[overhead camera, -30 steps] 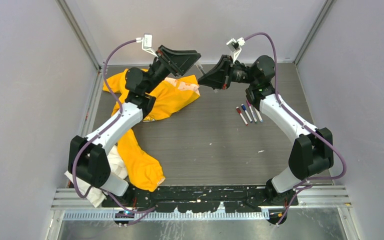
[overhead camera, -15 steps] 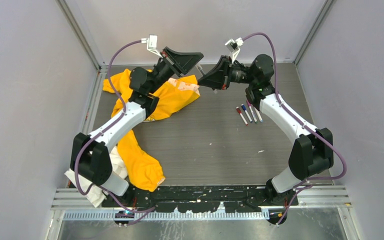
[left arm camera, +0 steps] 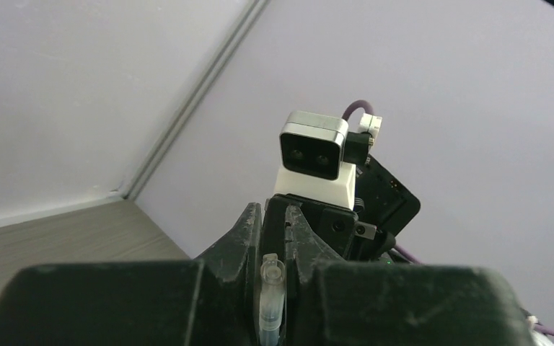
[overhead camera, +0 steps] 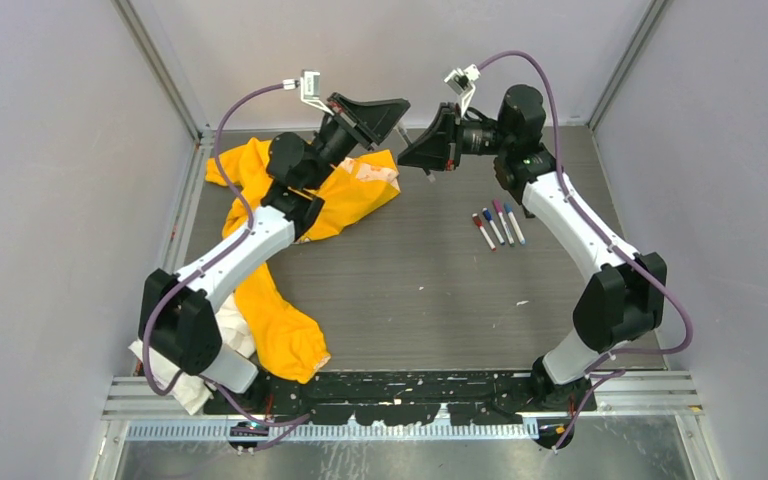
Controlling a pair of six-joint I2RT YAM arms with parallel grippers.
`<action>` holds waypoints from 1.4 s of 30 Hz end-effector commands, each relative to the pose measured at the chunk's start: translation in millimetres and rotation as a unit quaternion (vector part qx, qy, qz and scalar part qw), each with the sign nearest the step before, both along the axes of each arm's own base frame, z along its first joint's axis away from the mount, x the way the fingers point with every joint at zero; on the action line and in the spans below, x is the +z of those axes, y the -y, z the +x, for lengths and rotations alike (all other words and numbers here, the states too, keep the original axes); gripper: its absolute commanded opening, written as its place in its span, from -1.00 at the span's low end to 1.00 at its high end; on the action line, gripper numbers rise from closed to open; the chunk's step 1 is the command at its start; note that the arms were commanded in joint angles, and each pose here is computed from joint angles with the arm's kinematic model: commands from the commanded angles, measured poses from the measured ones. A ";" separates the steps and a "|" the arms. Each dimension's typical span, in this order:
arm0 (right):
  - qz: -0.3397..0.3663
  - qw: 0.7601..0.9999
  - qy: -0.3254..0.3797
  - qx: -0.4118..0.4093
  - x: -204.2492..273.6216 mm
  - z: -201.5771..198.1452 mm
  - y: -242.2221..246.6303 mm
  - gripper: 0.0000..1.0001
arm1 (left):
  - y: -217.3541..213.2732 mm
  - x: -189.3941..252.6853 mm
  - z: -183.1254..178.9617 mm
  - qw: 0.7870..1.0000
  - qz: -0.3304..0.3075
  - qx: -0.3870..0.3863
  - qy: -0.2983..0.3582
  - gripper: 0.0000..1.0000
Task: Insert the pens into the pen caps
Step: Press the pen cap onto the pen.
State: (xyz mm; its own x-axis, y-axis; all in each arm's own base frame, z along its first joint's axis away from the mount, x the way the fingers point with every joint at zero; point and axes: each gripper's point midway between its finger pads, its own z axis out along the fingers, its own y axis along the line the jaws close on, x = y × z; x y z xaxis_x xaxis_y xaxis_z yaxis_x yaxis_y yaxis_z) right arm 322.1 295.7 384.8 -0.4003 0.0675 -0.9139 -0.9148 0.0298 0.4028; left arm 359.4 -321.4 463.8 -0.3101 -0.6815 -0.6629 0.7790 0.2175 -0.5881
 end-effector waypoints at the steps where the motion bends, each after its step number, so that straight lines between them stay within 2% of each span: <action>1: 0.062 0.995 0.057 -0.057 53.8 24.5 -7.5 -0.98 | 68.8 -77.3 -77.5 0.979 0.146 -0.141 -0.021 -0.99; 4: 0.103 0.993 0.042 -0.028 66.9 13.3 -9.0 -0.98 | 66.7 -82.7 -102.3 0.974 0.125 -0.179 0.063 -0.99; 6: 0.103 0.993 0.041 -0.027 67.9 8.9 -10.1 -0.98 | 68.1 -83.0 -107.1 0.966 0.099 -0.239 0.028 -0.99; 8: 0.079 0.993 0.069 -0.062 63.1 16.2 -7.3 -0.98 | 73.4 -84.6 -100.8 0.963 0.088 -0.256 -0.013 -0.99; 10: 0.047 0.991 0.083 -0.090 54.0 23.9 -4.0 -0.98 | 74.5 -97.5 -73.3 0.975 0.095 -0.182 -0.089 -0.99; 12: 0.021 0.990 0.091 -0.106 46.5 30.3 -1.9 -0.98 | 78.2 -113.1 -70.3 0.975 0.167 -0.111 -0.097 -0.99; 13: 0.021 0.990 0.094 -0.106 48.3 31.7 -2.3 -0.98 | 83.3 -113.2 -73.9 0.972 0.196 -0.099 -0.085 -0.99; 15: 0.035 0.989 0.102 -0.097 57.2 30.0 -3.3 -0.98 | 93.1 -115.6 -84.4 0.969 0.192 -0.136 -0.077 -0.99; 17: 0.052 0.989 0.102 -0.096 68.8 30.8 -1.6 -0.98 | 97.0 -112.1 -95.5 0.964 0.151 -0.203 -0.079 -0.99; 19: 0.059 0.987 0.103 -0.108 75.8 38.9 6.0 -0.98 | 97.1 -111.5 -108.8 0.950 0.128 -0.270 -0.088 -0.99; 21: 0.054 0.986 0.105 -0.119 76.0 49.5 18.0 -0.98 | 94.8 -120.5 -118.5 0.941 0.138 -0.295 -0.094 -0.99; 25: 0.028 0.988 0.100 -0.112 58.7 50.4 31.1 -0.98 | 75.3 -131.2 -99.8 0.957 0.162 -0.223 -0.088 -0.99; 30: 0.020 0.993 0.082 -0.077 34.1 24.4 29.4 -0.98 | 59.1 -95.0 -60.9 0.978 0.107 -0.161 -0.073 -0.98; 32: 0.012 0.996 0.075 -0.041 23.7 9.9 27.5 -0.98 | 56.3 -76.7 -50.5 0.984 0.084 -0.144 -0.061 -0.91; 34: 0.001 0.997 0.076 -0.003 10.1 -6.8 24.1 -0.98 | 55.9 -60.0 -41.3 0.987 0.063 -0.138 -0.052 -0.62; 37: -0.030 0.998 0.062 0.007 -17.9 -19.0 28.3 -0.98 | 49.1 -33.2 -30.8 0.990 0.036 -0.128 -0.037 -0.34; 38: -0.048 0.998 0.037 0.007 -32.4 -23.7 31.3 -0.98 | 43.5 -26.7 -26.4 0.992 0.027 -0.120 -0.035 -0.26; 42: -0.104 0.994 0.036 0.008 -67.3 -37.5 42.3 -0.98 | 13.8 -18.7 -11.5 0.997 0.007 -0.070 -0.038 0.04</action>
State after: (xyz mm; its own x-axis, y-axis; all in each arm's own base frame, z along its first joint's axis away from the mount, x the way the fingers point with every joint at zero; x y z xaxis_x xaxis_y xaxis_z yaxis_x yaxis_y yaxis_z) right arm 304.1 265.0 338.1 -0.4033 -0.0411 -0.9141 -0.9144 0.0565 0.4009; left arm 345.0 -366.8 408.7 -0.5143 -0.5484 -0.6594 0.7305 0.1227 -0.6718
